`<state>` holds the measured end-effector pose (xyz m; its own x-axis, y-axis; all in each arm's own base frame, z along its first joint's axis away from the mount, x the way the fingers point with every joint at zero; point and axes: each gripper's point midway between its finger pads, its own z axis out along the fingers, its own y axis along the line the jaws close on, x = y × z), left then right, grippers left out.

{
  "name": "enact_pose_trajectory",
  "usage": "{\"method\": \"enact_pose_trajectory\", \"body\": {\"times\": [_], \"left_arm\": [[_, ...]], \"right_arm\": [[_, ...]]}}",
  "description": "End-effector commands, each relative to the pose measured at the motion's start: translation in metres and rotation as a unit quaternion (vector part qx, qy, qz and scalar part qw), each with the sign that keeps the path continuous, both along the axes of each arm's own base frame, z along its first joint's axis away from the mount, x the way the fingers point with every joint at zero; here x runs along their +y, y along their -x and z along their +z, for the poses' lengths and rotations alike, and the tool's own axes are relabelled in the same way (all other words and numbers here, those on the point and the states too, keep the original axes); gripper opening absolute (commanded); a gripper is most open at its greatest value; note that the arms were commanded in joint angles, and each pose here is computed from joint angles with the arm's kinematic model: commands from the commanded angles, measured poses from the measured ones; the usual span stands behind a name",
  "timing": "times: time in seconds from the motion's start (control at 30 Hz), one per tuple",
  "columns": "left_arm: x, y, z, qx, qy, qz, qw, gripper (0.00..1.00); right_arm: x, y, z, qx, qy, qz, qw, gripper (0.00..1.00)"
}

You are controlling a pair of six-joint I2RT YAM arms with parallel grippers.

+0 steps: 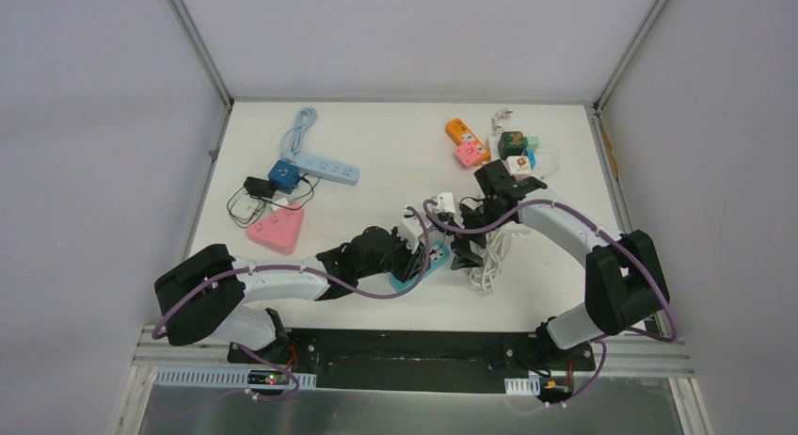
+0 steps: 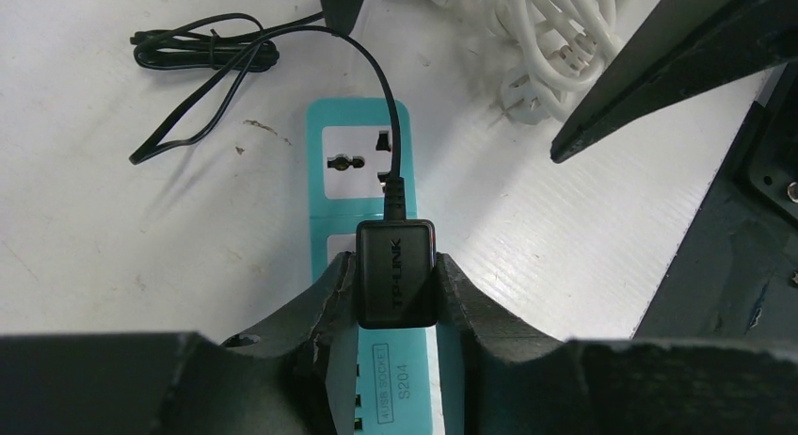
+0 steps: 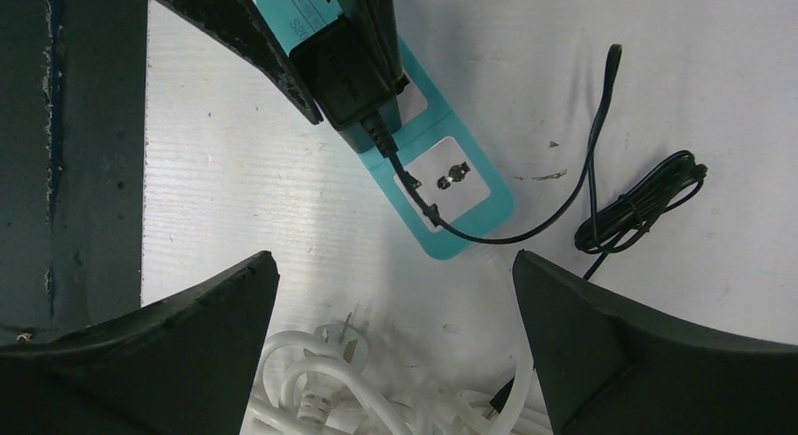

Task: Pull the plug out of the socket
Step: Remove the plug from the socket.

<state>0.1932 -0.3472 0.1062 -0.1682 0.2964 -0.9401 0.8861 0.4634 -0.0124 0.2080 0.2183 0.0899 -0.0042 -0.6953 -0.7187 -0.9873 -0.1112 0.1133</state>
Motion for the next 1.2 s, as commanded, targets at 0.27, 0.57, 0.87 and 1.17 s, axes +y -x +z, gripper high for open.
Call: {"method": "enact_pose_trajectory", "body": {"times": [0.27, 0.57, 0.87, 1.17], "left_arm": [[0.007, 0.015, 0.007, -0.084, 0.012, -0.061, 0.994, 0.00], [0.007, 0.018, 0.006, -0.087, 0.024, -0.066, 0.994, 0.00], [0.012, 0.022, 0.001, -0.088, 0.033, -0.068, 0.993, 0.00], [0.013, 0.025, -0.003, -0.088, 0.039, -0.072, 0.993, 0.00]], "right_arm": [[0.028, -0.005, -0.013, -0.050, -0.048, 0.054, 0.996, 1.00], [0.044, 0.006, -0.031, -0.056, -0.053, 0.086, 0.993, 1.00], [0.028, -0.015, -0.060, -0.144, 0.038, 0.103, 0.983, 0.89], [0.036, -0.008, -0.069, -0.149, 0.045, 0.125, 0.980, 0.88]]}}
